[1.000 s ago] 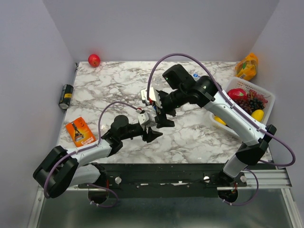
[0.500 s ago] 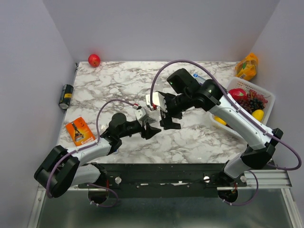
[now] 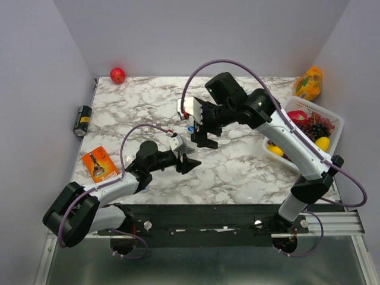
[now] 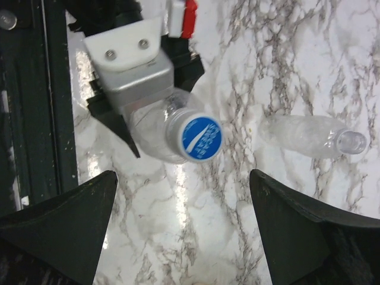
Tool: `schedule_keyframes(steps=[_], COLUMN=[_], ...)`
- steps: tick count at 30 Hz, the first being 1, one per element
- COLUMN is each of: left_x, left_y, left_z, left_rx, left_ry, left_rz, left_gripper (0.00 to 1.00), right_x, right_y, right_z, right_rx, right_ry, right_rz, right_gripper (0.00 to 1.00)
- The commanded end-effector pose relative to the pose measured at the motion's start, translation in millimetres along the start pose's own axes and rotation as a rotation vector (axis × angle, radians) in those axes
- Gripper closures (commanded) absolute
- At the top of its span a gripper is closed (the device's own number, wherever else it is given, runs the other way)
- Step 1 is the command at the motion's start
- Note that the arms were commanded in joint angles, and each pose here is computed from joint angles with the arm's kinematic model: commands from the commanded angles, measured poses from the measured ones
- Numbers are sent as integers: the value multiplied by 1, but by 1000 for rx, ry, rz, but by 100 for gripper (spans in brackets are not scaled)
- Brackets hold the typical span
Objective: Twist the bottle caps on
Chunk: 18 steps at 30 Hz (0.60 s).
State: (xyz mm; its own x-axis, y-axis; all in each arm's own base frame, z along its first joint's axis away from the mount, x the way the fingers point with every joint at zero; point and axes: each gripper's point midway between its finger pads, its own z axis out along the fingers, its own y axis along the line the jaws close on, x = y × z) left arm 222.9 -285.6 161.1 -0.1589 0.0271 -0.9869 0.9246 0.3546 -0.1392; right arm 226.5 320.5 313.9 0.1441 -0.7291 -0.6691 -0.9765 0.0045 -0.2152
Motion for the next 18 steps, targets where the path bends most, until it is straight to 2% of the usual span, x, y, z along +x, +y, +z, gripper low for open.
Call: schedule_keyframes(steps=[1, 7, 18], left_x=[-15, -11, -12], left_y=[-4, -4, -1], left_z=[3, 4, 9], left_rx=[38, 38, 41], left_ry=[-19, -2, 5], left_rz=[45, 35, 12], left_gripper=[100, 100, 100], right_x=[-14, -15, -3], right_y=[-7, 16, 30], right_z=[5, 10, 12], right_rx=[-11, -133, -158], right_ry=[-36, -56, -28], right_rz=[21, -43, -91], right_gripper=[0, 0, 0])
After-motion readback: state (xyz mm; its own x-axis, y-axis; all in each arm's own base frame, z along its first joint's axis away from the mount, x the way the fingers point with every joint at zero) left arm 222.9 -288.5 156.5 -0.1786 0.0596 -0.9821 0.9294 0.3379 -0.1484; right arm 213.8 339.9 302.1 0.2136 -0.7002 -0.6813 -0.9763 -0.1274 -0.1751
